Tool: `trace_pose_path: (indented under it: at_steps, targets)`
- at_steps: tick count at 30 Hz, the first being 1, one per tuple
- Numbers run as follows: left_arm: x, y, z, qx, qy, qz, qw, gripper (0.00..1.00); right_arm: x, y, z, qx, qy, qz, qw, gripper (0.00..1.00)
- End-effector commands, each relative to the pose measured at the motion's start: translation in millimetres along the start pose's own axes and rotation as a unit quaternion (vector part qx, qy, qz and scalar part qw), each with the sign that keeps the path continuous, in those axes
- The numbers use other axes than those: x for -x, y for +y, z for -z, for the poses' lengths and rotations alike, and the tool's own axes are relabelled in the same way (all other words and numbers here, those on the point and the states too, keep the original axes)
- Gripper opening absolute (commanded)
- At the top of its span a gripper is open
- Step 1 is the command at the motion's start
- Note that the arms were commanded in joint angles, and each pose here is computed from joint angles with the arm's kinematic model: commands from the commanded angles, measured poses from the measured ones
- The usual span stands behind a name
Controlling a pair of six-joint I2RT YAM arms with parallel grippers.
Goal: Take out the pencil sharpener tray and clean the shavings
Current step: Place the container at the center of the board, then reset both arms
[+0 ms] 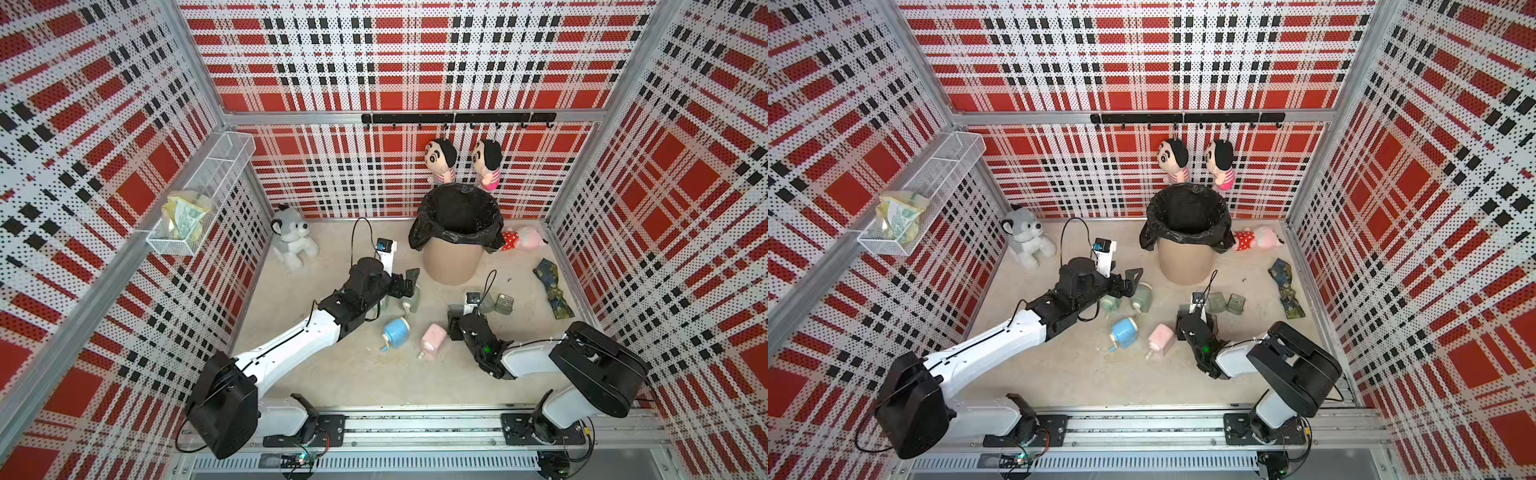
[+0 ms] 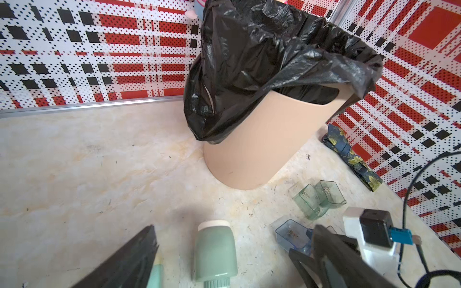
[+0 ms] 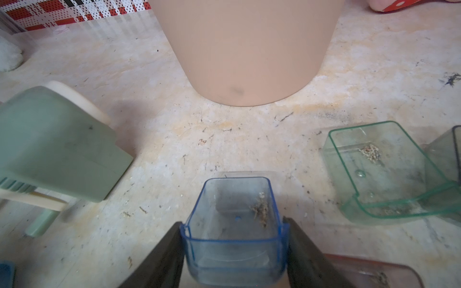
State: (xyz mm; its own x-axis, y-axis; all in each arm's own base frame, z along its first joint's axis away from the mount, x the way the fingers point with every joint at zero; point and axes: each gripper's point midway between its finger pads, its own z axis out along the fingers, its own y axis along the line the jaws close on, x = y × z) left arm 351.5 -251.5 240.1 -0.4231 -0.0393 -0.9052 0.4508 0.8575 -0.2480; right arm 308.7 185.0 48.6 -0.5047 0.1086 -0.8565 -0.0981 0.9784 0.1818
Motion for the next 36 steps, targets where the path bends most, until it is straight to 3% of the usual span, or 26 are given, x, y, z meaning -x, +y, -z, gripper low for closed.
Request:
trace_pose_path:
  at_steps: [1, 12, 14, 23, 27, 30, 33, 35, 36]
  targets:
    - [2, 2, 6, 0.002, -0.002, 0.001, 1.0, 0.98, -32, -16, 6, -0.021, 0.05, 0.023, 0.998, 0.69]
    - [19, 18, 18, 0.029, -0.02, 0.014, 0.999, 0.98, 12, 6, 17, 0.008, 0.022, 0.015, 1.0, 0.91]
    - [25, 27, 23, 0.045, -0.029, 0.018, 0.998, 0.98, 26, 12, 21, 0.014, 0.012, 0.031, 0.999, 1.0]
    - [63, 90, 53, 0.149, -0.085, 0.06, 0.983, 0.98, 96, 23, 33, -0.006, -0.026, 0.05, 0.998, 1.0]
    - [79, 133, 76, 0.238, -0.123, 0.09, 0.959, 0.98, 137, 17, 51, -0.034, -0.082, 0.051, 0.995, 1.0]
    - [87, 160, 102, 0.31, -0.154, 0.087, 0.934, 0.98, 159, 2, 68, -0.061, -0.163, 0.086, 0.981, 1.0]
    - [90, 173, 110, 0.305, -0.17, 0.033, 0.936, 0.98, 169, -15, 86, -0.098, -0.225, 0.147, 0.958, 1.0]
    - [84, 187, 122, 0.323, -0.191, 0.026, 0.926, 0.98, 176, -32, 96, -0.121, -0.25, 0.16, 0.947, 1.0]
    - [80, 205, 134, 0.35, -0.211, 0.031, 0.912, 0.98, 178, -45, 99, -0.13, -0.259, 0.146, 0.946, 1.0]
